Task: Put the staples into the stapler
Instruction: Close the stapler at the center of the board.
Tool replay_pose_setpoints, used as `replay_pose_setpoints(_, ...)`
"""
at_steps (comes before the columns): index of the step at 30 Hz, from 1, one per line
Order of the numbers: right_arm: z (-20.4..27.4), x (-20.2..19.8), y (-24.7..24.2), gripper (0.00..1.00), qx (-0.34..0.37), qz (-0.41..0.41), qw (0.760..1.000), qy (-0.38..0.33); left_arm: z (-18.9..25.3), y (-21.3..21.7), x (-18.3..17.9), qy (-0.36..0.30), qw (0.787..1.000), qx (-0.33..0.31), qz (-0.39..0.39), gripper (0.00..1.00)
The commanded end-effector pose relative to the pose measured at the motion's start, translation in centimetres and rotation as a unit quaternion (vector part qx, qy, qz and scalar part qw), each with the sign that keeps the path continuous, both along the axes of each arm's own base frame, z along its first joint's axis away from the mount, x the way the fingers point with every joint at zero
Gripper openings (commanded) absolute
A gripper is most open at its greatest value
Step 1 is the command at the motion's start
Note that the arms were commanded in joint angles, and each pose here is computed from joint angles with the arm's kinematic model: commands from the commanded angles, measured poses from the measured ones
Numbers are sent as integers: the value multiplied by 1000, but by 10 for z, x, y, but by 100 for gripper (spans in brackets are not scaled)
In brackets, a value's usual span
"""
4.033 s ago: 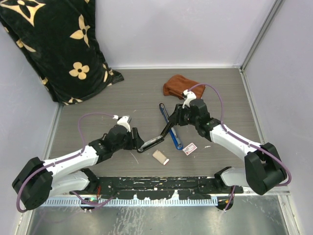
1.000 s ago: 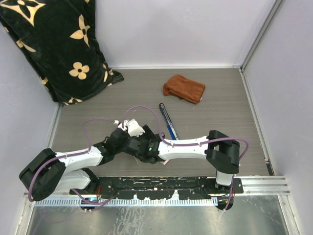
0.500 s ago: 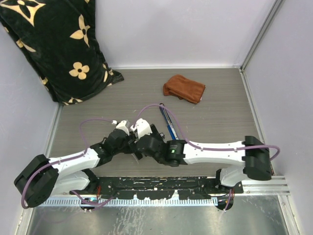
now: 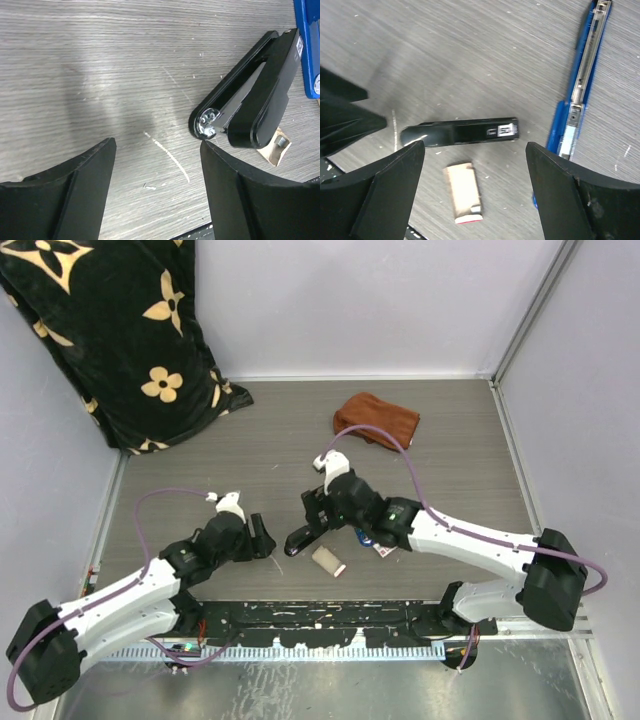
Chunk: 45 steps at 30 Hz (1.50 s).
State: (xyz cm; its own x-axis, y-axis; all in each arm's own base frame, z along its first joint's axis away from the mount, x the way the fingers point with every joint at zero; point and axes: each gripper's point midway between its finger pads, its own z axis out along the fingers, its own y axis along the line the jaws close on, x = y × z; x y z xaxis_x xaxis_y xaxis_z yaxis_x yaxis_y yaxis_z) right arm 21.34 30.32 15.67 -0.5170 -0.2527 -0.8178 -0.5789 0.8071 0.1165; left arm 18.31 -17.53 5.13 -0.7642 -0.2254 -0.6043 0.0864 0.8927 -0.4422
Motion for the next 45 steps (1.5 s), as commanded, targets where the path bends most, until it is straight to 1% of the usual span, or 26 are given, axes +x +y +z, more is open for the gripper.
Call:
replay_pose_setpoints(1, 7, 12, 5, 88, 50, 52, 997, 27, 16, 19, -3, -7, 999, 10, 35, 72)
replay_pose_setpoints(3, 0, 20, 8, 88, 65, 76, 994, 40, 26, 15, -4, -13, 999, -10, 29, 76)
replay_pose_setpoints(4, -4, 19, 13, 88, 74, 100, 991, 52, 32, 12, -5, -12, 999, -20, 22, 78)
replay_pose_setpoints(6, -8, 20, 23, 87, 88, 151, 983, 50, 43, 8, -7, -7, 999, -32, 9, 82)
replay_pose_setpoints(10, -23, 30, 35, 87, 102, 194, 975, 42, 43, 11, -7, 24, 999, -19, -8, 87)
replay_pose_setpoints(14, -48, 49, 40, 86, 95, 190, 975, 67, 49, 4, -2, 35, 998, -38, -25, 87)
replay_pose_setpoints(15, -50, 56, 41, 86, 92, 180, 977, 67, 51, 3, -1, 33, 998, -42, -27, 90)
replay_pose_setpoints(16, -56, 62, 39, 85, 86, 164, 980, 68, 53, 2, 0, 31, 998, -44, -28, 91)
replay_pose_setpoints(20, -77, 74, 26, 85, 63, 114, 988, 88, 57, 1, 1, 27, 998, -47, -29, 93)
replay_pose_setpoints(25, -88, 52, 12, 84, 63, 89, 984, 144, 60, 3, 1, 20, 998, -48, -29, 94)
replay_pose_setpoints(28, -84, 36, 1, 84, 77, 72, 981, 163, 63, 2, 1, 17, 998, -50, -30, 94)
replay_pose_setpoints(33, -75, 4, -3, 85, 117, 91, 970, 190, 67, 2, 3, 10, 998, -51, -33, 95)
replay_pose_setpoints(38, -86, -23, -10, 85, 115, 118, 964, 211, 67, 2, 4, 9, 998, -47, -37, 96)
replay_pose_setpoints(40, -91, -33, -11, 85, 111, 128, 963, 212, 68, 2, 4, 10, 998, -49, -38, 96)
replay_pose_setpoints(42, -92, -42, -11, 88, 104, 140, 963, 204, 68, 1, 2, 13, 998, -51, -42, 96)
replay_pose_setpoints(45, -95, -50, -9, 90, 76, 146, 971, 174, 72, 0, 1, 11, 997, -56, -44, 97)
